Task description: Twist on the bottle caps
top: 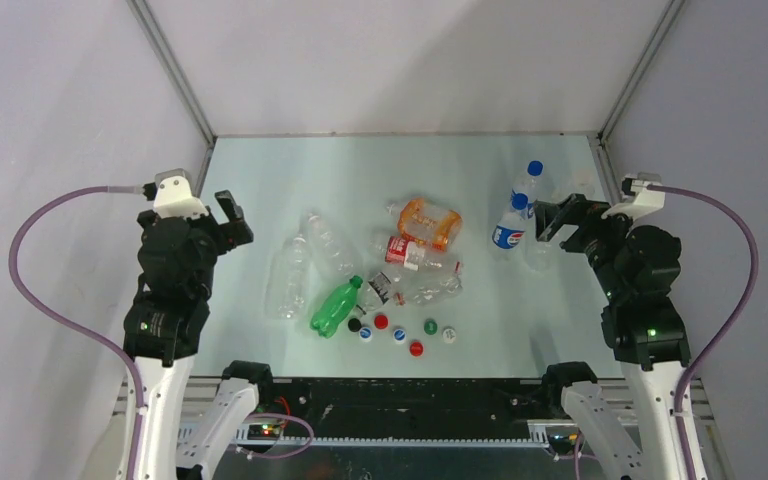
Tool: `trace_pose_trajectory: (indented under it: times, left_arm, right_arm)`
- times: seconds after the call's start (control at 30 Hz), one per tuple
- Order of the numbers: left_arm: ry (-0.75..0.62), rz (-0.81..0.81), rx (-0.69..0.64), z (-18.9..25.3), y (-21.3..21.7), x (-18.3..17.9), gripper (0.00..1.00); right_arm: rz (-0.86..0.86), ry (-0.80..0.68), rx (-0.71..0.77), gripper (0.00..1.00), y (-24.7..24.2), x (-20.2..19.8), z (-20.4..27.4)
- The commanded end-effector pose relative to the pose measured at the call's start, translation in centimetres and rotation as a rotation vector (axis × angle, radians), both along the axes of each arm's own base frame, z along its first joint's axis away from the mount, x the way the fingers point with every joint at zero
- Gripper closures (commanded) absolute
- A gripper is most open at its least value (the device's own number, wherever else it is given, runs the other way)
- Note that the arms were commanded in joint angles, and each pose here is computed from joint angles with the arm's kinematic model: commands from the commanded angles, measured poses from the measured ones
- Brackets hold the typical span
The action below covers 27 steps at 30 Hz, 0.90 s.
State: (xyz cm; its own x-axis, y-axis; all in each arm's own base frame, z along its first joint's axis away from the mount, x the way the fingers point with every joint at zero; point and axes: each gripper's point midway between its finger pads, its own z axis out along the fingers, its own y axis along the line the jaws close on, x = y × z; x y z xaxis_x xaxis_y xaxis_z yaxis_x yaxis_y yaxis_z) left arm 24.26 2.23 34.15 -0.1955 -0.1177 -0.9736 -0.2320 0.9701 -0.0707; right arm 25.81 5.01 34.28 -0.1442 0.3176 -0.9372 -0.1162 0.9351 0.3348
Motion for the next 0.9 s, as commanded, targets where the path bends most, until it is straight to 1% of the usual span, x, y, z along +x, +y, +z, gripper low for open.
trace_pose_trajectory:
  times: [0.0, 0.2, 0.37, 0.5, 0.63, 0.7, 0.73, 0.77, 0.83, 0.87]
  left_arm:
    - [-0.021, -0.037, 0.009, 0.6, -0.5, -0.1, 0.02]
    - [-0.013, -0.069, 0.006, -0.3, -1.0, -0.3, 0.02]
    - [-0.004, -0.098, 0.004, -1.2, -1.6, -0.2, 0.02]
    - [0.009, -0.115, 0.005, -2.0, -1.9, -0.1, 0.02]
    - [0.025, -0.135, 0.015, -2.8, -2.2, -0.1, 0.02]
    - [0.033, -0.139, 0.024, -3.1, -2.3, -0.2, 0.02]
    - [0.035, -0.138, 0.030, -3.1, -2.3, -0.2, 0.02]
    - [0.040, -0.143, 0.036, -3.3, -2.3, -0.2, 0.02]
    - [0.047, -0.150, 0.044, -3.5, -2.4, -0.1, 0.02]
    - [0.048, -0.152, 0.046, -3.5, -2.5, -0.1, 0.02]
  right_arm:
    - [0.021, -0.015, -0.025, 0.01, 0.2, 0.2, 0.7]
    - [0.062, 0.032, -0.048, 0.01, 0.9, -0.2, 0.2]
    - [0.120, 0.151, -0.092, 0.01, 2.5, -0.3, -1.8]
    - [0.185, 0.261, -0.171, 0.01, 4.5, -0.7, -3.7]
    - [0.281, 0.345, -0.243, 0.01, 7.7, -1.7, -5.5]
    - [0.352, 0.382, -0.272, 0.01, 10.1, -2.8, -6.6]
    - [0.415, 0.416, -0.306, 0.01, 12.0, -3.7, -7.7]
    - [0.433, 0.440, -0.309, 0.01, 12.8, -4.1, -8.3]
    - [0.495, 0.520, -0.379, 0.01, 15.4, -5.2, -10.9]
    - [0.540, 0.536, -0.414, 0.01, 16.5, -6.4, -11.7]
